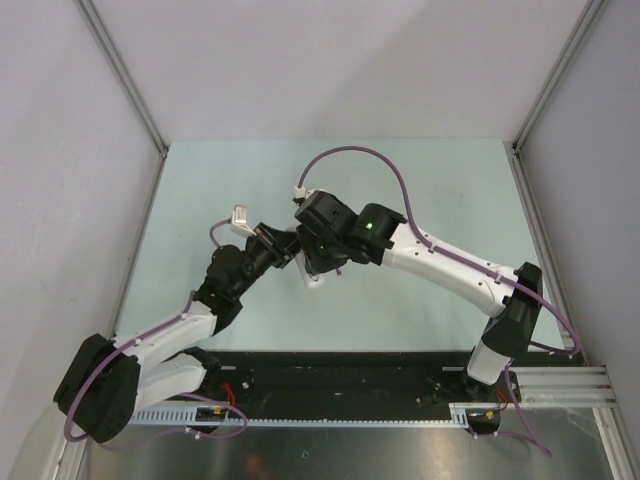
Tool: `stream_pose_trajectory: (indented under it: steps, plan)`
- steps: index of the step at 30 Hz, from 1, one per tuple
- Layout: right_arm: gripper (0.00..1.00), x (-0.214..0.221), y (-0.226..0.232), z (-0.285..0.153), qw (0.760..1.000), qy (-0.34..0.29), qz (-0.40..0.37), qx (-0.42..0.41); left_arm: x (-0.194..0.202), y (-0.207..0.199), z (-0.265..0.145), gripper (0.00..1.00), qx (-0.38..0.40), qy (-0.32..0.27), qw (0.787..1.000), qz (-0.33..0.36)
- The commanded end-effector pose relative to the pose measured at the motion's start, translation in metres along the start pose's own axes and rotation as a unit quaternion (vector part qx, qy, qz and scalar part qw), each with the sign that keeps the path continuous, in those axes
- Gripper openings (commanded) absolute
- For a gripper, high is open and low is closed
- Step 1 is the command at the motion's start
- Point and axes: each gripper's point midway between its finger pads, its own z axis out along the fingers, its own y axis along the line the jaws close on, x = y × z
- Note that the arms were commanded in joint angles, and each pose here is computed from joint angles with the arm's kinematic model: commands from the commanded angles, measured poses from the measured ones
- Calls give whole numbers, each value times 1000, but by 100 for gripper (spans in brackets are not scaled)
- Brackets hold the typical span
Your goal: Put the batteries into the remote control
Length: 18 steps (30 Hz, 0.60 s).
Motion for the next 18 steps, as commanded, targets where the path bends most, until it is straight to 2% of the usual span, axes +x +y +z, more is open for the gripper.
stream_pose_trajectory:
  steps: [1,8,18]
  plan:
    - [0,-9,5,-2,1000,-15,-1,3,-9,-31,-2,0,50,-17,999,4]
    - [1,-13,3,-2,1000,-25,4,9,-6,-32,-2,0,51,-7,999,-7]
    - [20,-13,1,-3,1000,-24,3,14,-5,-32,-1,0,50,-4,999,-22]
